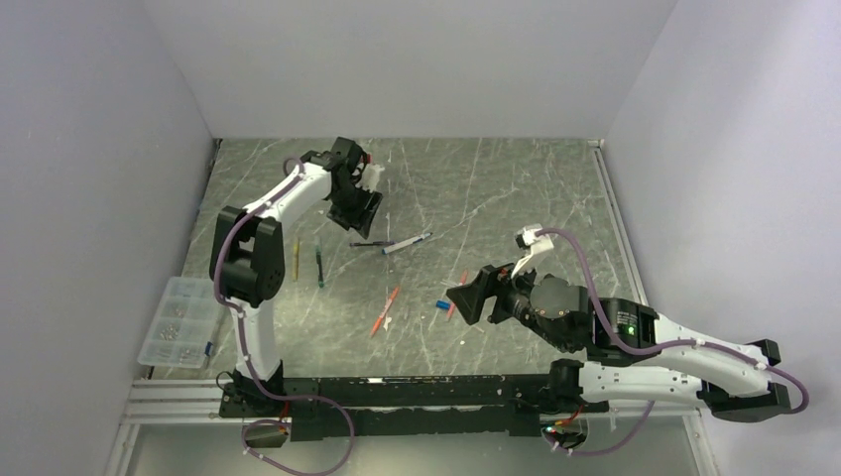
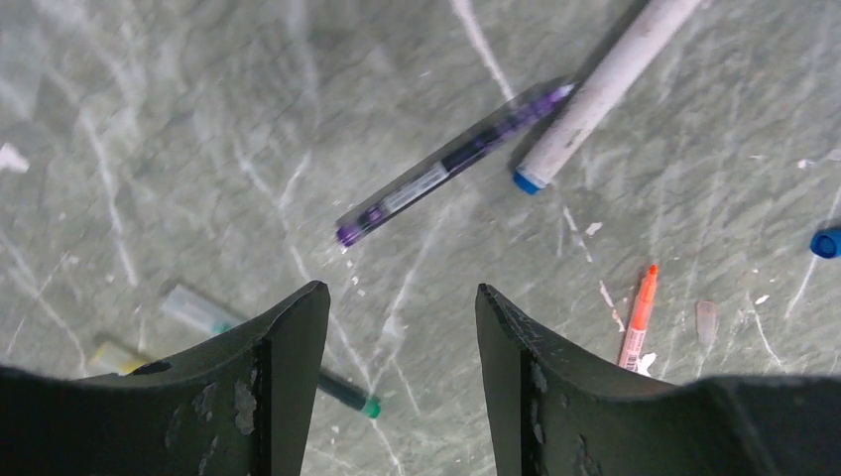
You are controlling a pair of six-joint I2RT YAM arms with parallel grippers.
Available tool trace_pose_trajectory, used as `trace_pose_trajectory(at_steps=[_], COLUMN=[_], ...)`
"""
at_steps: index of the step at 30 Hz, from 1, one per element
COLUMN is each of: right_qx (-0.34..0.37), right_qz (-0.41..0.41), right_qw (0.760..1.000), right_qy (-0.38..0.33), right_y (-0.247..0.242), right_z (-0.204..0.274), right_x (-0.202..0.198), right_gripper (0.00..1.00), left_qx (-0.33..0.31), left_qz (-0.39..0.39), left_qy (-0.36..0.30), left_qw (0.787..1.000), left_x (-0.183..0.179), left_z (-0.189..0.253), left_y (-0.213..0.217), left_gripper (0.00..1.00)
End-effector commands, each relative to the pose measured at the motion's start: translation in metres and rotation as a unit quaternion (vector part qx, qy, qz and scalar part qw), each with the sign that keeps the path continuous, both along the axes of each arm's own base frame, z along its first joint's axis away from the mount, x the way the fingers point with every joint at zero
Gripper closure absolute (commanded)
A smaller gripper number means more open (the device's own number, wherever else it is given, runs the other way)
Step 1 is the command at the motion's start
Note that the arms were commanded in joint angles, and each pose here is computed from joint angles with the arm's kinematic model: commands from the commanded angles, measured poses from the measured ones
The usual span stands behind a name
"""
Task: Insert the pens into the pen caps
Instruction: Place the pen at the center of the board, then pick up the pen from the center of the board.
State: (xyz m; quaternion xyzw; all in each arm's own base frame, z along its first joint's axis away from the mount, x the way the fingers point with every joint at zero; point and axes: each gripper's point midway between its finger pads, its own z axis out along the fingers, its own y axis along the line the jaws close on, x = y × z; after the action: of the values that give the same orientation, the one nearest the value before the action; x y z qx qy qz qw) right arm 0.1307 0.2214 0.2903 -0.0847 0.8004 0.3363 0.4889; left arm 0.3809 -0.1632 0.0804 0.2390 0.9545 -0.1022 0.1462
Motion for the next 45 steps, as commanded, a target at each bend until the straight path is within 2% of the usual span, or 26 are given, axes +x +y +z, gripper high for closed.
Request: trace_pose_trajectory(at_steps=[1, 7, 17, 26, 30, 39, 45], right_qx=[0.019, 0.014, 0.017, 0.021, 0.025, 0.04, 0.038], right_qz=[0.004, 0.005, 0.003, 0.001, 0.005, 0.0, -0.015], right_qw=[1.0, 1.0, 1.0, 1.0, 1.0, 0.999, 0.999], right_qy=[0.001, 0.007, 0.014, 0.014, 0.017, 0.021, 0.012], right_y=[-0.001, -0.003, -0.002, -0.002, -0.001, -0.006, -0.013], right_z=[0.006, 0.002, -0.004, -0.003, -0.002, -0.003, 0.002], right_x=[-0.002, -0.003, -0.004, -0.004, -0.006, -0.006, -0.002], right_gripper=[0.19, 0.19, 0.18, 0.19, 0.18, 0.18, 0.18], left_qx=[-0.04, -0.055, -0.032, 0.052, 0.091, 0.156, 0.15], left_qz=[-0.083, -0.123, -0.15, -0.151, -0.136, -0.091, -0.068], left_qy=[-0.023, -0.006, -0.019, -0.025, -0.042, -0.036, -0.022], left_qw=[0.995, 0.991, 0.988, 0.987, 0.986, 0.983, 0.986], left_x=[0.008, 0.003, 0.007, 0.001, 0.002, -0.008, -0.021], left_z=[-0.003, -0.024, -0.044, -0.07, -0.074, -0.084, -0.085], left_y=[-0.025, -0.034, -0.042, -0.031, -0.02, 0.0, -0.003], left_gripper=[0.4, 0.39, 0.39, 0.43, 0.54, 0.84, 0.92])
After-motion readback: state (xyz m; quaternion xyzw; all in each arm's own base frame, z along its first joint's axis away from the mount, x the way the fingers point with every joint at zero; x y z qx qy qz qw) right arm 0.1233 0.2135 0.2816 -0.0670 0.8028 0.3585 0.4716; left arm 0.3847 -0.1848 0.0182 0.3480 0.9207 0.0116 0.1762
